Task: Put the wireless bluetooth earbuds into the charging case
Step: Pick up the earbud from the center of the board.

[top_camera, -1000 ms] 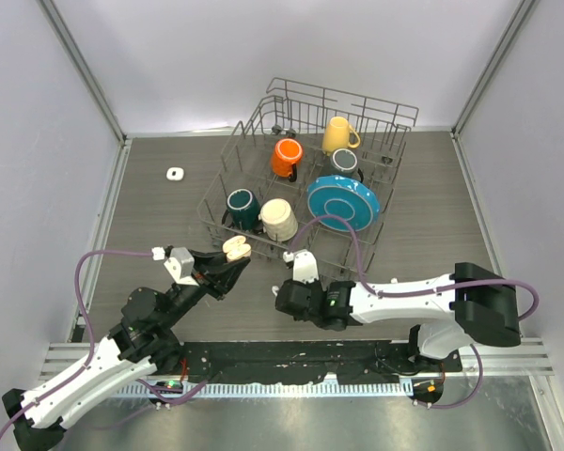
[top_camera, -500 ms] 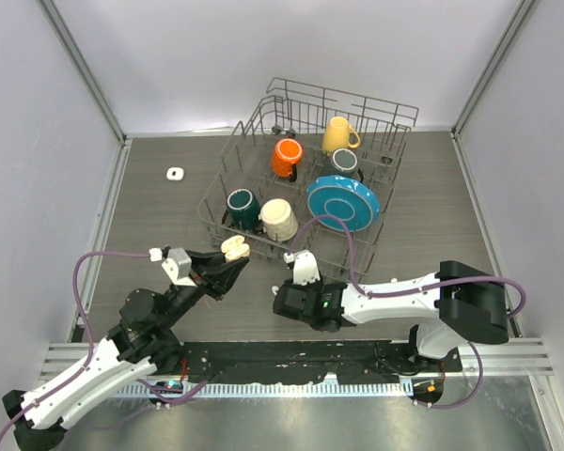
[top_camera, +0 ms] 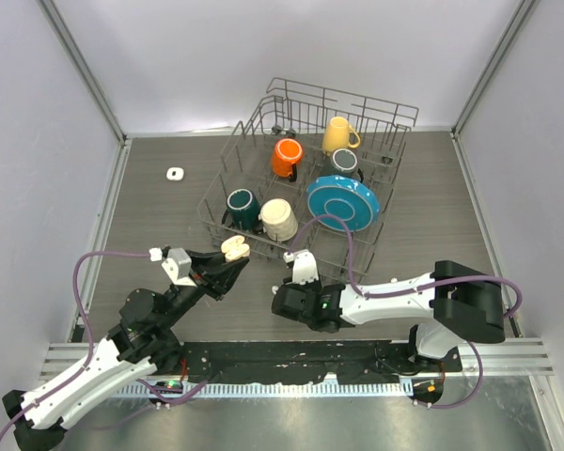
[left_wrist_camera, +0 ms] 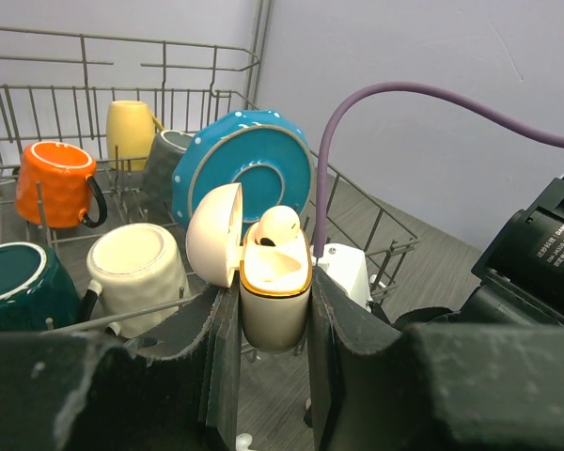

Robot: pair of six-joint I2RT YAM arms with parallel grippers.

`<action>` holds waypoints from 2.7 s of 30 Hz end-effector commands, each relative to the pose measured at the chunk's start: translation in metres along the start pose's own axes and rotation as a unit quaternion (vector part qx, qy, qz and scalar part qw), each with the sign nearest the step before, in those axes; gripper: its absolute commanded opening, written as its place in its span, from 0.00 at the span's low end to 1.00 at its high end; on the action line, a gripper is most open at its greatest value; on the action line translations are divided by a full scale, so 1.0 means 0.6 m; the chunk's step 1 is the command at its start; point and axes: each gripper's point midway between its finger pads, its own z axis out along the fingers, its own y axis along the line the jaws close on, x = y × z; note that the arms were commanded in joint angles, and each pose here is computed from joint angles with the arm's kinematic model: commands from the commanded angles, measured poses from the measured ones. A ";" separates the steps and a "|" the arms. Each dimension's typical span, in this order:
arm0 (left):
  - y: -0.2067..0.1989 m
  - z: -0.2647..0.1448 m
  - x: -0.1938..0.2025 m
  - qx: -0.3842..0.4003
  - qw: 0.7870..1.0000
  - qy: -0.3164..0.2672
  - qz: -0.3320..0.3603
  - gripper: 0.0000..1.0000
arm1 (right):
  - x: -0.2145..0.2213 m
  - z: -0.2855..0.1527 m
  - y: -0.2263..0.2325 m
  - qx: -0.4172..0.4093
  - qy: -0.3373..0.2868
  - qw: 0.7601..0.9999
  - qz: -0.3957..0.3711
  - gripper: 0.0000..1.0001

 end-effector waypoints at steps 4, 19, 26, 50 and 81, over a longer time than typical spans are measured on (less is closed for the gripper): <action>-0.008 0.003 -0.032 0.006 0.999 -0.031 -0.009 0.00 | 0.026 0.015 -0.013 0.014 0.018 1.000 0.005 0.43; -0.006 0.002 -0.032 0.004 0.999 -0.032 -0.010 0.00 | -0.026 -0.036 0.030 -0.029 -0.027 0.999 -0.035 0.41; -0.005 0.000 -0.033 0.003 0.999 -0.035 -0.010 0.00 | -0.061 -0.075 0.048 -0.040 -0.070 0.996 -0.045 0.41; -0.010 0.007 -0.032 0.008 0.999 -0.032 -0.013 0.00 | 0.007 -0.018 0.008 0.021 -0.034 0.998 -0.048 0.48; -0.006 0.002 -0.027 0.003 0.999 -0.032 -0.017 0.00 | 0.024 0.018 0.006 -0.018 -0.001 1.000 0.000 0.35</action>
